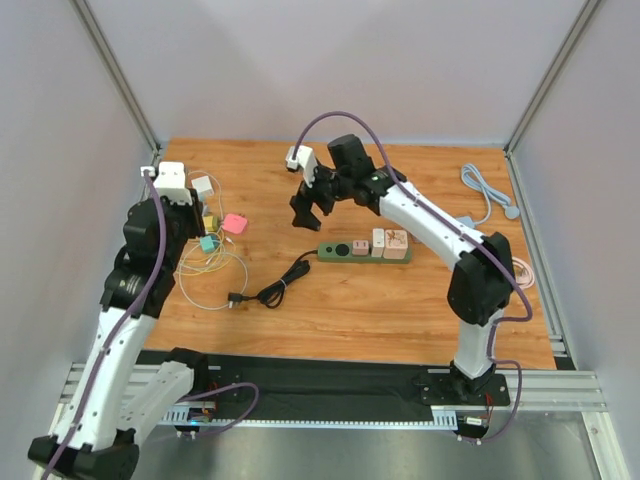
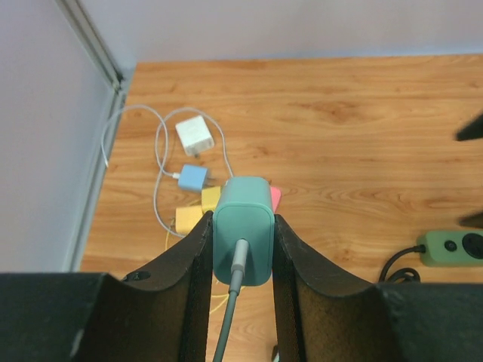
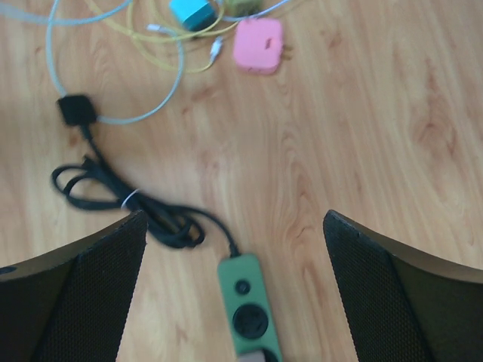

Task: Pull the plug off the socket
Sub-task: Place the socket at the center of the board.

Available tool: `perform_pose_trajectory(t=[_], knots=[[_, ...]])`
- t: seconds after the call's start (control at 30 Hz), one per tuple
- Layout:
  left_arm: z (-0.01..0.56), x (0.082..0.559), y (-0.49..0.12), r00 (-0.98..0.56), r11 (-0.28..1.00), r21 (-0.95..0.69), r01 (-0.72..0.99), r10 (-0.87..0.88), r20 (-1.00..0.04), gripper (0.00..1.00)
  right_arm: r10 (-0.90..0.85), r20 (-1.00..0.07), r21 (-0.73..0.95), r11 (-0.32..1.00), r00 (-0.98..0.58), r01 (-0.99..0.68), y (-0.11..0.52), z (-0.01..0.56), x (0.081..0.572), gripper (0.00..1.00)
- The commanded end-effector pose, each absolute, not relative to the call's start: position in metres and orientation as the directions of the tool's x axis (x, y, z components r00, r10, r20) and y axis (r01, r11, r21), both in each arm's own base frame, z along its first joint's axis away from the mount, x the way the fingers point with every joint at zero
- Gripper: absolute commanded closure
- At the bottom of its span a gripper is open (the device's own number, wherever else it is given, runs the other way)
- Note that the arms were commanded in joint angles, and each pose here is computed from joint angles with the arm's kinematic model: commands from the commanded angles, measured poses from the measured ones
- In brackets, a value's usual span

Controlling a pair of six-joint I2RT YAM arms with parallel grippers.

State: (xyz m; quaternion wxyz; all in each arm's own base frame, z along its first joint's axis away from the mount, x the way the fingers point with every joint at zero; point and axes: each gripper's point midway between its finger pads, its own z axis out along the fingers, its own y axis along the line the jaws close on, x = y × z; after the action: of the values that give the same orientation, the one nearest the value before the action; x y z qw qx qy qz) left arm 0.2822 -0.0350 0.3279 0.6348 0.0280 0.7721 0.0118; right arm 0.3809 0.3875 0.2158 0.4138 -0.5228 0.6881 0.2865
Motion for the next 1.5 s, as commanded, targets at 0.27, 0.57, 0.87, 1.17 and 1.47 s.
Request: perform_pose_trajectory(t=[0.27, 0.57, 0.87, 1.17, 1.47], knots=[[0.194, 0.368, -0.012, -0.519, 0.967, -0.253, -0.035, -0.234, -0.822, 1.0, -0.542, -0.836, 0.057, 0.08, -0.092, -0.995, 0.292, 0.231, 0.265, 0.0], [0.138, 0.404, 0.004, -0.644, 0.926, -0.367, -0.089, -0.334, -0.688, 1.0, -0.443, -0.877, 0.135, 0.146, -0.187, -0.98, 0.233, 0.22, 0.252, 0.0], [0.097, 0.411, 0.021, -0.732, 0.915, -0.373, -0.156, -0.361, -0.579, 0.94, -0.419, -0.881, 0.155, 0.181, -0.219, -0.971, 0.22, 0.213, 0.26, 0.0], [0.111, 0.41, 0.045, -0.701, 0.932, -0.301, -0.201, -0.351, -0.62, 0.4, -0.385, -0.89, 0.158, 0.244, -0.245, -0.957, 0.199, 0.217, 0.273, 0.0], [0.18, 0.406, 0.056, -0.578, 0.952, -0.243, -0.188, -0.307, -0.756, 0.19, -0.38, -0.89, 0.137, 0.305, -0.253, -0.942, 0.181, 0.214, 0.284, 0.0]])
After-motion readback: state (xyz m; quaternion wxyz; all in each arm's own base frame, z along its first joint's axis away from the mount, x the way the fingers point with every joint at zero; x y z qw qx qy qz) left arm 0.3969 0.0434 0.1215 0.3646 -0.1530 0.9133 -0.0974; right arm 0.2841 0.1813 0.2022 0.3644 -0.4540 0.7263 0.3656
